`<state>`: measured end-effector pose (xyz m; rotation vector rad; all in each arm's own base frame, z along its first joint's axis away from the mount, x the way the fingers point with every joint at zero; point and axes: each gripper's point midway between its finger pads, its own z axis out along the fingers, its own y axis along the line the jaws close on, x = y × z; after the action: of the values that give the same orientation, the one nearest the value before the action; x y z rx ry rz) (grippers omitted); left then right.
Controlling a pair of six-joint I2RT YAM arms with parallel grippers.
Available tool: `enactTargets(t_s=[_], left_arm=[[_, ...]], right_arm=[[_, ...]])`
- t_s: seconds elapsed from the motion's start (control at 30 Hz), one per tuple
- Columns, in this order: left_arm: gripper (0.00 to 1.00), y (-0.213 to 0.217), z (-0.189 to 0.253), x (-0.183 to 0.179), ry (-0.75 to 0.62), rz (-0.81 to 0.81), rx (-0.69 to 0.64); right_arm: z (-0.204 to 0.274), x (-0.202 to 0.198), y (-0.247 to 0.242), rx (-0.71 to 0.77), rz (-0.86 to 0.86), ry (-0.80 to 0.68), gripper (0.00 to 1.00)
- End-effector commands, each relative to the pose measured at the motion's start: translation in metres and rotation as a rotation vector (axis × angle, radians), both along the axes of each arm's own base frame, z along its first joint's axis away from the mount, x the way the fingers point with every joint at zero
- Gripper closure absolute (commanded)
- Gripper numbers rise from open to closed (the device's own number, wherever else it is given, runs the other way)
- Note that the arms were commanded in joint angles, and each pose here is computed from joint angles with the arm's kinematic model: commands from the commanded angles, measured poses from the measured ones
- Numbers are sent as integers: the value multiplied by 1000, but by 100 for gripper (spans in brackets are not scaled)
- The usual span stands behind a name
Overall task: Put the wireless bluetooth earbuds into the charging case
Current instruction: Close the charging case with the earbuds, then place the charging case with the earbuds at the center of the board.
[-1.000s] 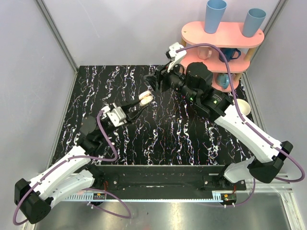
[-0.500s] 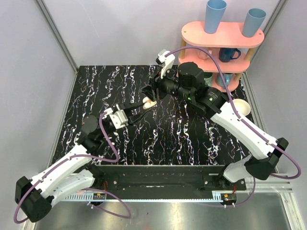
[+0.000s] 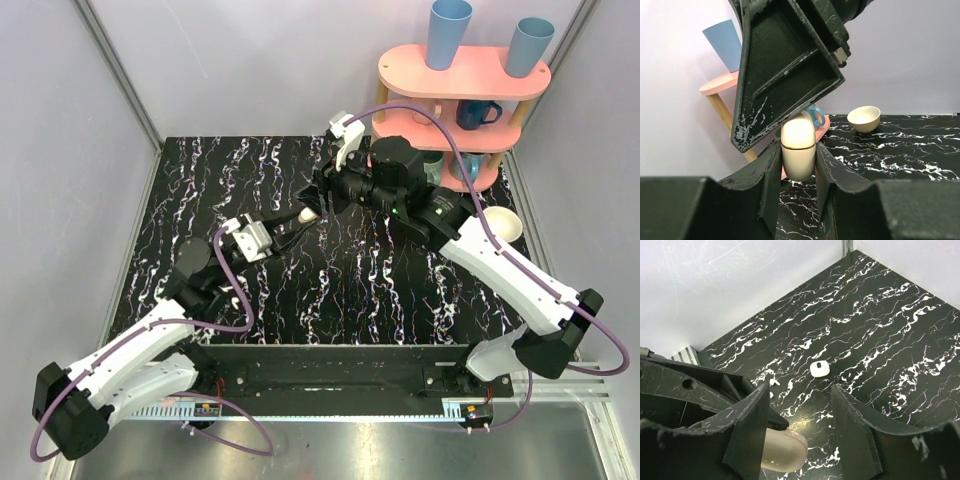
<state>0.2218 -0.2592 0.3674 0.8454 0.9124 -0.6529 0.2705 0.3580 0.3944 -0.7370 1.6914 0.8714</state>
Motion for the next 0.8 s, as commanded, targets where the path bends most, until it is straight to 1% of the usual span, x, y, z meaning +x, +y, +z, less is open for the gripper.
enactTargets(t_s=[0.0,0.03,0.07,0.1,0.13,0.2,0.23,0.27,0.3,0.33,0.37,0.43,0.47,0.53,0.57,0.6,0.63,0.67,0.73,0.77], left_arm=[[100,6,33,4,-49,37,-81],[100,6,34,6,-35,40,-85],[100,2,27,8,0,30,-75],[100,0,25,10,15,26,-80],[100,-1,20,11,40,18,-88],[100,-7,13,11,112,-15,-114],[100,-10,13,11,140,-34,-119],[100,-16,7,15,216,-55,-123],[100,-22,-6,17,291,-68,-83],[100,-26,-3,18,319,-84,-83],[100,-33,-13,22,396,-104,-80],[100,-37,-21,28,485,-110,-86],[100,-42,-33,33,561,-124,-84],[100,-45,-40,38,631,-124,-94],[100,-50,-51,45,699,-127,-94],[100,-54,-63,46,761,-139,-62],[100,-56,-60,52,792,-132,-62],[100,-60,-76,57,852,-121,-42],[100,-58,-90,66,899,-74,-70],[100,-58,-98,72,953,-65,-98]], right_arm=[[16,-4,-16,36,-41,-35,42],[23,6,-24,49,-119,-56,42],[25,12,-30,49,-167,-68,39],[29,20,-39,54,-231,-81,39],[33,38,-58,51,-381,-104,38],[28,56,-80,7,-535,-127,37],[27,68,-102,-17,-672,-139,37],[22,75,-115,-30,-723,-132,37],[22,76,-124,-22,-756,-124,37],[19,78,-132,-13,-782,-109,37],[10,79,-138,5,-799,-75,37],[9,79,-153,48,-830,-49,37],[-2,79,-156,52,-841,-20,37],[-7,77,-168,64,-865,-4,37],[-10,76,-169,73,-869,9,37],[-10,73,-173,84,-871,13,37],[-16,72,-174,85,-874,29,37],[-17,71,-174,89,-870,33,37],[-24,68,-176,89,-872,50,37],[-26,68,-176,91,-869,54,37]])
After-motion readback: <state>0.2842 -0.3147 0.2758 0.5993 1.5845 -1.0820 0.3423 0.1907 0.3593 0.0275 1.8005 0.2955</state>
